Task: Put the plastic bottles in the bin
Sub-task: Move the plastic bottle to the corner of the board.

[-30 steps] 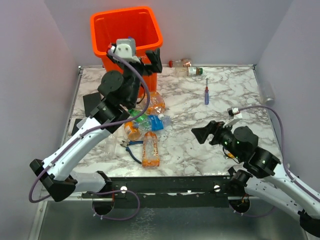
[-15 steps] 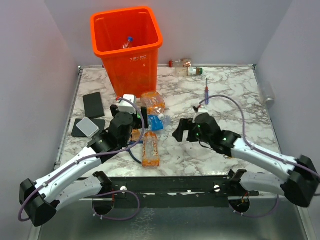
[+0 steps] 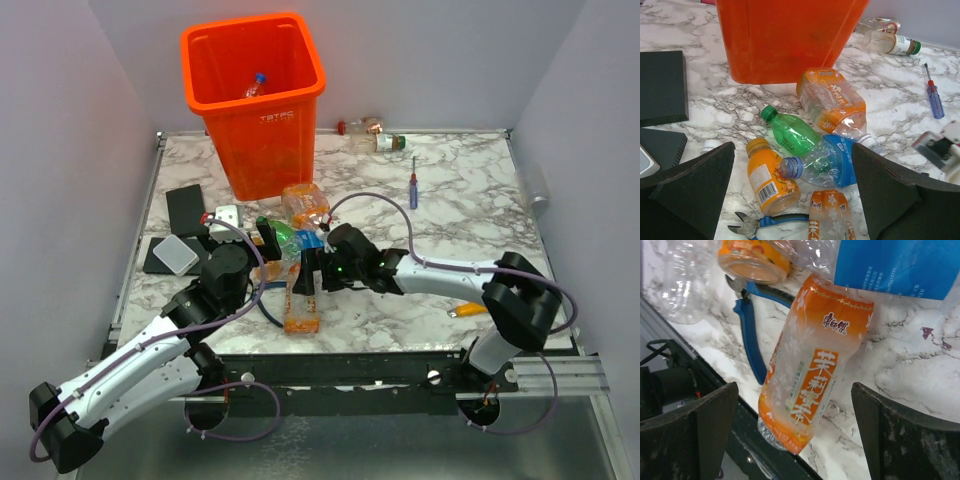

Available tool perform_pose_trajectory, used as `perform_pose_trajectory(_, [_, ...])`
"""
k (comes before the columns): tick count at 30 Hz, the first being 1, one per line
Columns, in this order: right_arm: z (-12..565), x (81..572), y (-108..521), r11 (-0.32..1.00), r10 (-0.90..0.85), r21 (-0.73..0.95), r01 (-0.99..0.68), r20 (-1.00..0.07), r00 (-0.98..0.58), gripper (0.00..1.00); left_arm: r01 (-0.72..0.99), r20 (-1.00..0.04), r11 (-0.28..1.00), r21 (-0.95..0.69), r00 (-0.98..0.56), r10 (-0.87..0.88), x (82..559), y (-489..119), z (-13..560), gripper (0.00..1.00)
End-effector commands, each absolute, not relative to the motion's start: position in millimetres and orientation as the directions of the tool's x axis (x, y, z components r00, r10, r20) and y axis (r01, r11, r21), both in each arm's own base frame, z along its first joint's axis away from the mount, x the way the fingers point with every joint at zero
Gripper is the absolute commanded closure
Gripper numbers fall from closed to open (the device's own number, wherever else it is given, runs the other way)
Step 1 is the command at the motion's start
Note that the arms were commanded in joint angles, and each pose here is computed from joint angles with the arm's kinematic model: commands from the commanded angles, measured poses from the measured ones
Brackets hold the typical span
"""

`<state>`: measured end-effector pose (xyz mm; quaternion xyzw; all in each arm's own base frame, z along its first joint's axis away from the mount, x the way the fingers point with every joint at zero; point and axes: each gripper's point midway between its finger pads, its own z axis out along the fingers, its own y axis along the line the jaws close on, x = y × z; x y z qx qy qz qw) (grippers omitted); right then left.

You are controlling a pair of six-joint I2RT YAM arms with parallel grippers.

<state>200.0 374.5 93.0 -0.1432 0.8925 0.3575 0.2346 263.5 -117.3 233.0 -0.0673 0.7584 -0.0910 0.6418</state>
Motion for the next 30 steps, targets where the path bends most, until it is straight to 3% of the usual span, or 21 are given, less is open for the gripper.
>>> perform_pose_trajectory(1, [60.8,197.1,381.4,0.778,-0.139,0.489,-0.393,-0.476,-0.868,0.03,0.006,-0.960,0.971,-0.241,-0.150,-0.237,265.1,-117.2,235.6,0.01])
perform_pose_trajectory(9, [24.3,196.0,371.2,0.869,-0.216,0.320,-0.378,-0.442,-0.871,0.12,0.016,-0.958,0.970,-0.243,-0.157,-0.238,264.7,-119.2,233.9,0.01])
perform_pose_trajectory(17, [0.7,187.2,332.5,0.927,-0.186,0.221,-0.304,-0.432,-0.883,0.43,0.020,-0.958,0.970,-0.242,-0.161,-0.236,264.7,-120.4,232.9,0.01])
perform_pose_trajectory(19, [2.6,183.4,315.6,0.939,-0.161,0.206,-0.275,-0.443,-0.882,0.47,0.021,-0.958,0.971,-0.240,-0.166,-0.234,264.9,-121.1,230.7,0.01])
perform_pose_trajectory(27, [27.0,170.2,260.3,0.965,-0.098,0.166,-0.203,-0.491,-0.866,0.46,0.045,-0.954,0.970,-0.239,-0.197,-0.226,267.0,-130.6,224.9,0.01])
perform_pose_trajectory(30, [32.2,161.5,256.1,0.951,-0.093,0.213,-0.225,-0.495,-0.864,0.26,0.062,-0.952,0.969,-0.238,-0.213,-0.220,267.8,-135.6,222.0,0.01])
